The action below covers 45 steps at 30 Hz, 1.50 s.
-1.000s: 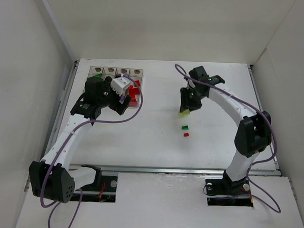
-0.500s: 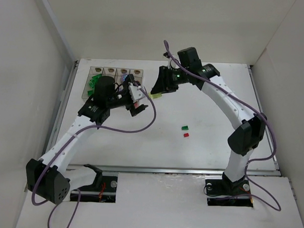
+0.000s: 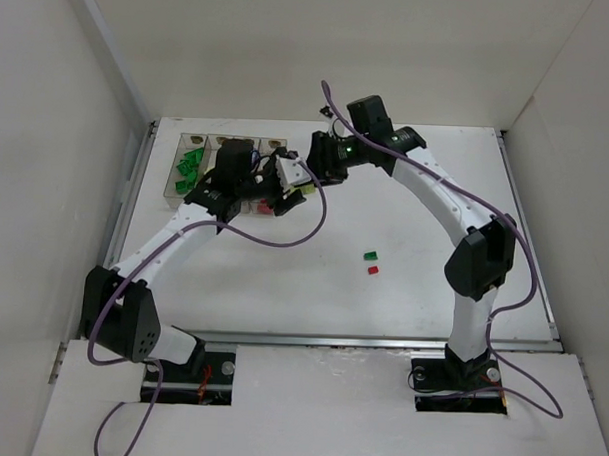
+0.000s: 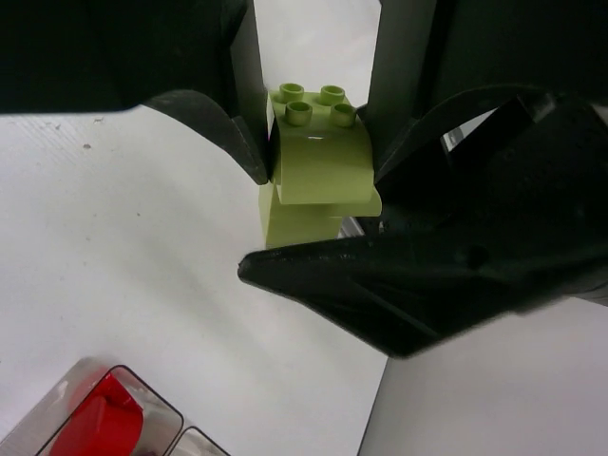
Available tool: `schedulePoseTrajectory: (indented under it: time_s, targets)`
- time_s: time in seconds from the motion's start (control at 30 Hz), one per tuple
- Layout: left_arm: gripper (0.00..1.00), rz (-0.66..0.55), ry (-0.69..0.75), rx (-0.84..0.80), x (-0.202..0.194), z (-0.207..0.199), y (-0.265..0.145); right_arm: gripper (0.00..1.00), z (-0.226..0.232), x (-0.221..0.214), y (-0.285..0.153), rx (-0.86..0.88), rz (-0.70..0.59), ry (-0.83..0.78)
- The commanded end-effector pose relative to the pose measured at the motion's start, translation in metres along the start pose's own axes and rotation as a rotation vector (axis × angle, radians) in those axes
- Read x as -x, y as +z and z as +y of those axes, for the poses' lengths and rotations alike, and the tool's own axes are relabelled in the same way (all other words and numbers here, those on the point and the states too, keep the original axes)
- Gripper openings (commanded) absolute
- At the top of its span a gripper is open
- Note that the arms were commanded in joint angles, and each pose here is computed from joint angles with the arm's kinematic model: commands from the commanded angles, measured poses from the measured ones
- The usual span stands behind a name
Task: Sort the legos into containers by color
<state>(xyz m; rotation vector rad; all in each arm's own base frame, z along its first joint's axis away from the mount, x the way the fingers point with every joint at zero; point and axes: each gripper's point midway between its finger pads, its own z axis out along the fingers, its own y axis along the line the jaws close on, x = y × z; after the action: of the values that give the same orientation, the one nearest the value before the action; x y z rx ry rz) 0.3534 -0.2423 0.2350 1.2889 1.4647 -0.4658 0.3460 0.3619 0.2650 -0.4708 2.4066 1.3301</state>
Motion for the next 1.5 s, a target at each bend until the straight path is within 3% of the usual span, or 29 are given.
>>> schedulePoseTrajectory:
  time_s: [0.0, 0.03, 0.13, 0.17, 0.2, 0.33, 0.47, 0.63, 0.77, 0.93, 1.0, 1.1, 1.33, 1.47]
  targets:
    - [0.53, -0.086, 0.063, 0.028, 0.035, 0.015, -0.002, 0.0, 0.03, 0.018, -0.007, 0.08, -0.052, -0.063]
    - [0.36, -0.076, 0.055, 0.032, 0.032, 0.017, -0.004, 0.0, 0.026, 0.017, -0.004, 0.077, -0.046, -0.057]
    - [0.16, -0.072, 0.041, 0.041, 0.029, 0.02, -0.006, 0.0, 0.026, 0.018, -0.002, 0.086, -0.04, -0.057]
    - [0.02, -0.068, 0.038, 0.05, 0.027, 0.024, -0.008, 0.0, 0.021, 0.017, 0.002, 0.081, -0.032, -0.048]
    - [0.0, -0.057, 0.021, 0.054, 0.024, 0.023, -0.009, 0.0, 0.023, 0.019, 0.003, 0.092, -0.032, -0.053]
    - [0.0, 0.041, -0.07, 0.162, -0.011, 0.039, -0.029, 0.0, 0.024, 0.04, 0.011, 0.121, -0.053, -0.052]
    - [0.0, 0.164, -0.22, 0.284, -0.061, 0.057, -0.062, 0.0, 0.034, 0.09, 0.013, 0.184, -0.162, -0.074]
    - [0.0, 0.252, -0.357, 0.413, -0.11, 0.069, -0.104, 0.0, 0.035, 0.135, 0.045, 0.338, -0.285, 0.001]
    - [0.0, 0.313, -0.436, 0.562, -0.131, 0.079, -0.138, 0.0, 0.019, 0.155, 0.092, 0.314, -0.381, 0.062]
    - [0.0, 0.367, -0.509, 0.714, -0.153, 0.084, -0.171, 0.0, 0.062, 0.16, 0.142, 0.539, -0.559, 0.034]
    - [0.0, 0.372, -0.525, 0.754, -0.157, 0.082, -0.178, 0.0, 0.081, 0.164, 0.138, 0.632, -0.648, -0.002]
    - [0.0, 0.363, -0.518, 0.76, -0.159, 0.077, -0.178, 0.0, 0.08, 0.162, 0.147, 0.636, -0.696, 0.012]
    - [0.0, 0.332, -0.439, 0.666, -0.157, 0.073, -0.165, 0.0, 0.09, 0.142, 0.139, 0.607, -0.62, -0.105]
    - [0.0, 0.284, -0.315, 0.41, -0.137, 0.047, -0.145, 0.0, 0.093, 0.136, 0.122, 0.608, -0.573, -0.15]
